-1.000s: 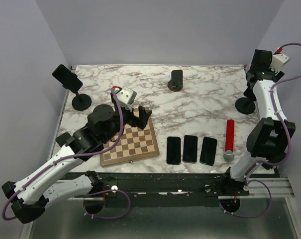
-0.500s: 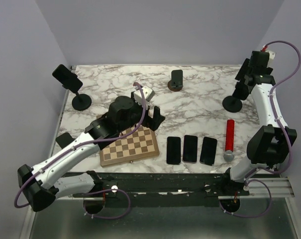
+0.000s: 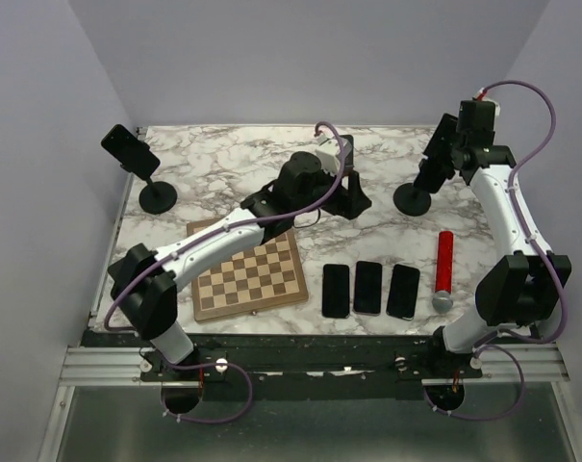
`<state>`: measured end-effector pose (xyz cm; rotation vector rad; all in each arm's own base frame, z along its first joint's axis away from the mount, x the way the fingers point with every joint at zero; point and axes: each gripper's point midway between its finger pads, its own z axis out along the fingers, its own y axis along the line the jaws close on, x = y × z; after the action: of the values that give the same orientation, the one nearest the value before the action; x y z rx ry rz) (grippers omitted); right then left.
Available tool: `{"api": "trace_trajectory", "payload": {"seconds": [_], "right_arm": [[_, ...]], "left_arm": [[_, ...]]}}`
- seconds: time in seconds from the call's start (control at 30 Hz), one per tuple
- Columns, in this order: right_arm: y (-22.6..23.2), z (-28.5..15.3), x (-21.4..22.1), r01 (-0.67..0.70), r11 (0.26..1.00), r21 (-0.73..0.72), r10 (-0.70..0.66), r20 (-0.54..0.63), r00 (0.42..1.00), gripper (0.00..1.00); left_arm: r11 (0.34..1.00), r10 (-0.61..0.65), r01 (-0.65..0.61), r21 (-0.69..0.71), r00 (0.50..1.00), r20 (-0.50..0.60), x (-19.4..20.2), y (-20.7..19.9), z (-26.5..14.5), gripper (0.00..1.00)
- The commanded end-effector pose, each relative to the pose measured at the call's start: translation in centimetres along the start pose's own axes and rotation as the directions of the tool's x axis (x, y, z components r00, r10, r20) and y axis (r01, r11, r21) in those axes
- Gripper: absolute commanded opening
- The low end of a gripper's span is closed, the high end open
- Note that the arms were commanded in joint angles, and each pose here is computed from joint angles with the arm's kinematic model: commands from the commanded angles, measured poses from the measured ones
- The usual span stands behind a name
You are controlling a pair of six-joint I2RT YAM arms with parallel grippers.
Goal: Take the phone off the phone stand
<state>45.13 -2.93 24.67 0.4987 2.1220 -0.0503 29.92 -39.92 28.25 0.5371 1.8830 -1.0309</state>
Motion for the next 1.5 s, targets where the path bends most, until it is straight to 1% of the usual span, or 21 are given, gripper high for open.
{"api": "trace_trajectory", "payload": {"seconds": [0.0, 0.03, 0.1, 0.13, 0.23, 0.3, 0.37, 0.47, 0.67, 0.8, 0.9, 1.07, 1.27, 1.33, 1.4, 1.47], "right_arm": [[1.4, -1.3, 2.4, -0.102, 0.993, -0.051, 0.097, -0.090, 0.991, 0.01], [2.3, -1.6, 2.8, -0.098, 0.993, -0.072, 0.091, -0.097, 0.991, 0.01], [3.0, -1.9, 3.3, -0.099, 0.992, -0.082, 0.090, -0.109, 0.990, 0.01], [3.3, -2.0, 3.6, -0.095, 0.992, -0.084, 0.085, -0.118, 0.989, 0.01], [3.7, -2.2, 4.4, -0.084, 0.993, -0.079, 0.073, -0.137, 0.988, 0.01], [3.9, -2.4, 4.6, -0.080, 0.993, -0.084, 0.069, -0.135, 0.988, 0.01], [4.1, -2.8, 4.7, -0.079, 0.992, -0.094, 0.066, -0.133, 0.989, 0.01], [4.3, -3.1, 4.6, -0.068, 0.991, -0.111, 0.054, -0.127, 0.990, 0.01], [4.9, -3.3, 4.9, -0.053, 0.987, -0.149, 0.031, -0.147, 0.989, 0.01], [5.0, -3.3, 4.9, -0.044, 0.987, -0.157, 0.021, -0.148, 0.989, 0.01], [5.0, -3.5, 4.6, -0.041, 0.987, -0.158, 0.019, -0.141, 0.990, 0.01], [5.1, -3.7, 4.0, -0.042, 0.986, -0.158, 0.021, -0.133, 0.991, 0.01], [4.6, -3.6, 3.5, -0.019, 0.991, -0.133, 0.004, -0.117, 0.993, 0.01], [4.6, -3.5, 3.5, -0.014, 0.991, -0.132, -0.001, -0.117, 0.993, 0.01], [4.6, -3.4, 3.5, -0.008, 0.991, -0.131, -0.007, -0.117, 0.993, 0.01], [4.5, -3.3, 3.5, -0.001, 0.992, -0.130, -0.015, -0.118, 0.993, 0.01]], "left_arm": [[0.999, -0.019, 0.011, 0.050, 0.987, 0.157, -3.8, -0.5, 3.4, 0.76], [0.998, -0.013, 0.002, 0.061, 0.984, 0.176, -4.1, -0.5, 4.4, 0.74], [0.995, 0.008, -0.028, 0.092, 0.977, 0.211, -4.8, -0.7, 6.1, 0.68], [0.994, 0.018, -0.041, 0.101, 0.975, 0.219, -5.0, -0.7, 7.0, 0.64], [0.989, 0.062, -0.094, 0.115, 0.965, 0.254, -5.5, -0.5, 9.3, 0.58], [0.985, 0.085, -0.120, 0.122, 0.963, 0.255, -5.4, -0.4, 11.0, 0.58], [0.982, 0.108, -0.144, 0.126, 0.961, 0.254, -5.3, -0.2, 12.5, 0.62], [0.981, 0.124, -0.155, 0.113, 0.962, 0.245, -4.8, 0.6, 13.9, 0.62], [0.974, 0.145, -0.178, 0.137, 0.965, 0.217, -4.0, 0.7, 15.6, 0.60], [0.971, 0.131, -0.165, 0.174, 0.973, 0.192, -3.3, 0.5, 16.9, 0.67], [0.973, 0.123, -0.153, 0.175, 0.978, 0.170, -2.7, 0.9, 17.8, 0.67], [0.974, 0.119, -0.147, 0.171, 0.980, 0.160, -2.4, 1.4, 18.7, 0.59], [0.970, 0.117, -0.145, 0.198, 0.982, 0.146, -1.5, 1.2, 18.4, 0.60], [0.968, 0.117, -0.146, 0.205, 0.982, 0.145, -1.4, 1.2, 18.4, 0.58], [0.968, 0.113, -0.143, 0.207, 0.983, 0.146, -1.4, 1.2, 18.4, 0.53], [0.967, 0.103, -0.134, 0.217, 0.983, 0.151, -1.6, 1.2, 18.4, 0.43]]}}
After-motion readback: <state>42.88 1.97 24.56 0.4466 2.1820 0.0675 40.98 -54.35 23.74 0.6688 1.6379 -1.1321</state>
